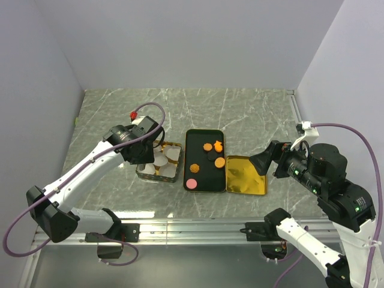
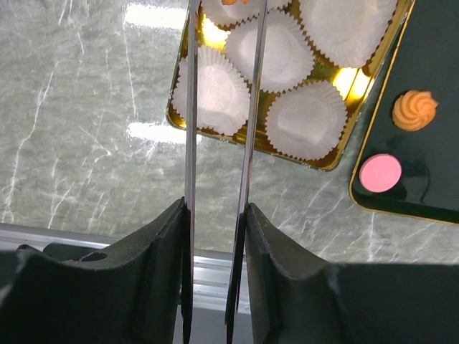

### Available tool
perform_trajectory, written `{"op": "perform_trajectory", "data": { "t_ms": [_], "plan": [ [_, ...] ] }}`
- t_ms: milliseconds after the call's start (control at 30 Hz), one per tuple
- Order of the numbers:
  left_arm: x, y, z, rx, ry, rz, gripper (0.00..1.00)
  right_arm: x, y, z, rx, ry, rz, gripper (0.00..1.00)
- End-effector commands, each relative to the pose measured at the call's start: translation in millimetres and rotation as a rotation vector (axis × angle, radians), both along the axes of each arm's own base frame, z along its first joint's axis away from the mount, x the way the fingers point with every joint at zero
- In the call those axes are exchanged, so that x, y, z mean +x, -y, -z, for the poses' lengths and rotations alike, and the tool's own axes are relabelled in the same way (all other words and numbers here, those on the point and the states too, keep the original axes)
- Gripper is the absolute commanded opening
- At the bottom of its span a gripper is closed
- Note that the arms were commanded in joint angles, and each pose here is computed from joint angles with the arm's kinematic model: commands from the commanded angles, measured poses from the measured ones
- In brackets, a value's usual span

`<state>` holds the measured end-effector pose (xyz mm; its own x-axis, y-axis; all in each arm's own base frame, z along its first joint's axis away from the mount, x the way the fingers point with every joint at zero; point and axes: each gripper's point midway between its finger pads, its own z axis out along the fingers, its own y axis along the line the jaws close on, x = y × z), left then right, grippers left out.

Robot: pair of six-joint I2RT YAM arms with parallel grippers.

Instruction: Pack the cookies

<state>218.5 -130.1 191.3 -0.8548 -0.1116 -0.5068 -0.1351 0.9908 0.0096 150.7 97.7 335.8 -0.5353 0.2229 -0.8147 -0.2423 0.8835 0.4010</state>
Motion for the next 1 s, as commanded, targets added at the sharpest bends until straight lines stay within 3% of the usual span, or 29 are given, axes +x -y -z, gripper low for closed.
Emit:
{"op": "perform_trajectory", "data": {
  "t_ms": [0, 300, 700, 967],
  "plan": [
    [12, 1, -8, -0.014, 0.054, -0.007, 0.4, 3, 0, -9, 0.008, 0.043, 0.001, 1.0],
    [16, 3, -13, -0.015, 0.062, -0.003, 0.5, 3, 1, -8, 0.007, 0.042, 0.005, 1.0],
    [32, 18, -59, -0.064, 0.13, 0.026, 0.45, 2, -1, -10, 0.003, 0.047, -0.009, 1.0],
    [33, 67, -70, -0.079, 0.141, 0.144, 0.45, 2, 3, -11, -0.011, 0.055, 0.005, 1.0]
  ]
}}
